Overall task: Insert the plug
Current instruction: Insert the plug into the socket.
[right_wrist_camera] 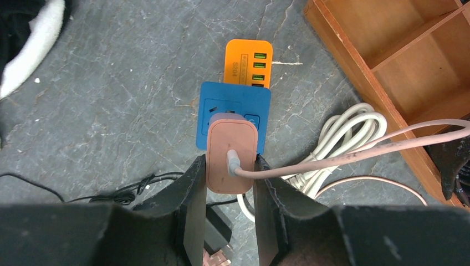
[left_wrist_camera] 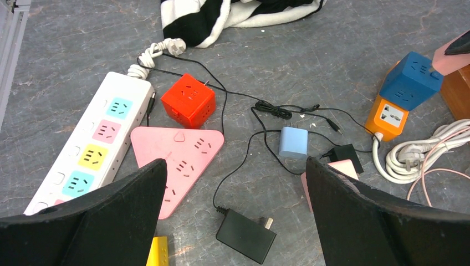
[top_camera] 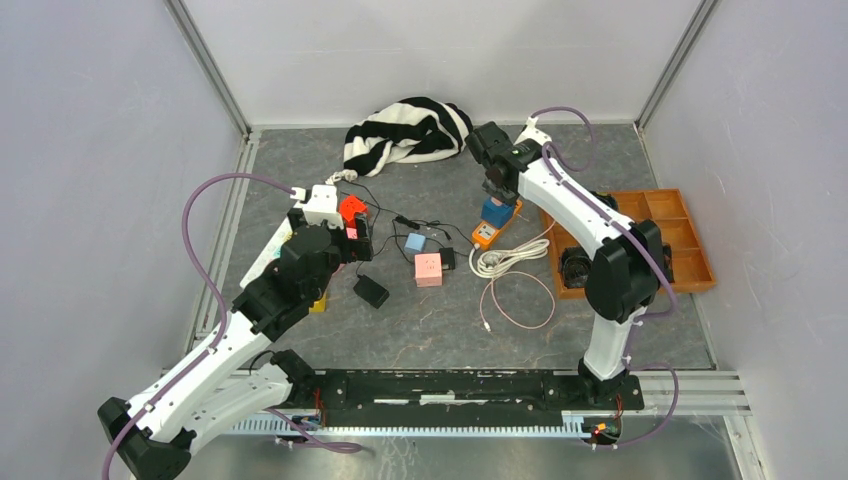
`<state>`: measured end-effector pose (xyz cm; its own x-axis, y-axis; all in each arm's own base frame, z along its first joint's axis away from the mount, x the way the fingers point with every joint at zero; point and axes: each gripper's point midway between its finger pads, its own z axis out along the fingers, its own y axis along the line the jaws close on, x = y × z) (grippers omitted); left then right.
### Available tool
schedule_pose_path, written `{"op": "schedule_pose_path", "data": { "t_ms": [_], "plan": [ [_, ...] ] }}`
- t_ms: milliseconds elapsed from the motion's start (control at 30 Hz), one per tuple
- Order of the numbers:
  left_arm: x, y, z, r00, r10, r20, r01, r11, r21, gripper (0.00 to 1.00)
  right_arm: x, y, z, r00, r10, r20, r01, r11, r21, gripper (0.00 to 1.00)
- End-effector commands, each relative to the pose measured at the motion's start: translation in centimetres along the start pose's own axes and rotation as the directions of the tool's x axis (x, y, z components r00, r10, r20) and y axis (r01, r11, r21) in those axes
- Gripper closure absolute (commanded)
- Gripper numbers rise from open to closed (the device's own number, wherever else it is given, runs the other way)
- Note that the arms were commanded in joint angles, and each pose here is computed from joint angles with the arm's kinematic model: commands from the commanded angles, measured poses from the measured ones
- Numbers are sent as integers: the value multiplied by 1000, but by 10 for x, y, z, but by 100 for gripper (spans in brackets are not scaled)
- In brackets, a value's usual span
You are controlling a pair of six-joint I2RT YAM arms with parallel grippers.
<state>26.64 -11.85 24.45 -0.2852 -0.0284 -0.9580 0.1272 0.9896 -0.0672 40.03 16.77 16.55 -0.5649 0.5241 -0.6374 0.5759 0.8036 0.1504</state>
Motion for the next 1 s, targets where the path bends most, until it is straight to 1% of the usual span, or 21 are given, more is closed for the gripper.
{"op": "schedule_pose_path", "data": {
  "t_ms": [0, 533, 967],
  "plan": [
    [-5, 2, 0, 999, 28, 21, -27, 1000, -3, 0, -11, 8, -2, 999, 20, 39, -20, 1000, 4, 100],
    [-6, 3, -1, 999, 24, 26, -24, 1000, -3, 0, -9, 4, 15, 998, -21, 58, 17, 997, 77, 100],
    [-6, 4, -2, 999, 26, 28, -26, 1000, -9, 0, 4, 1, 30, 998, -56, 16, 54, 993, 106, 100]
  ]
}}
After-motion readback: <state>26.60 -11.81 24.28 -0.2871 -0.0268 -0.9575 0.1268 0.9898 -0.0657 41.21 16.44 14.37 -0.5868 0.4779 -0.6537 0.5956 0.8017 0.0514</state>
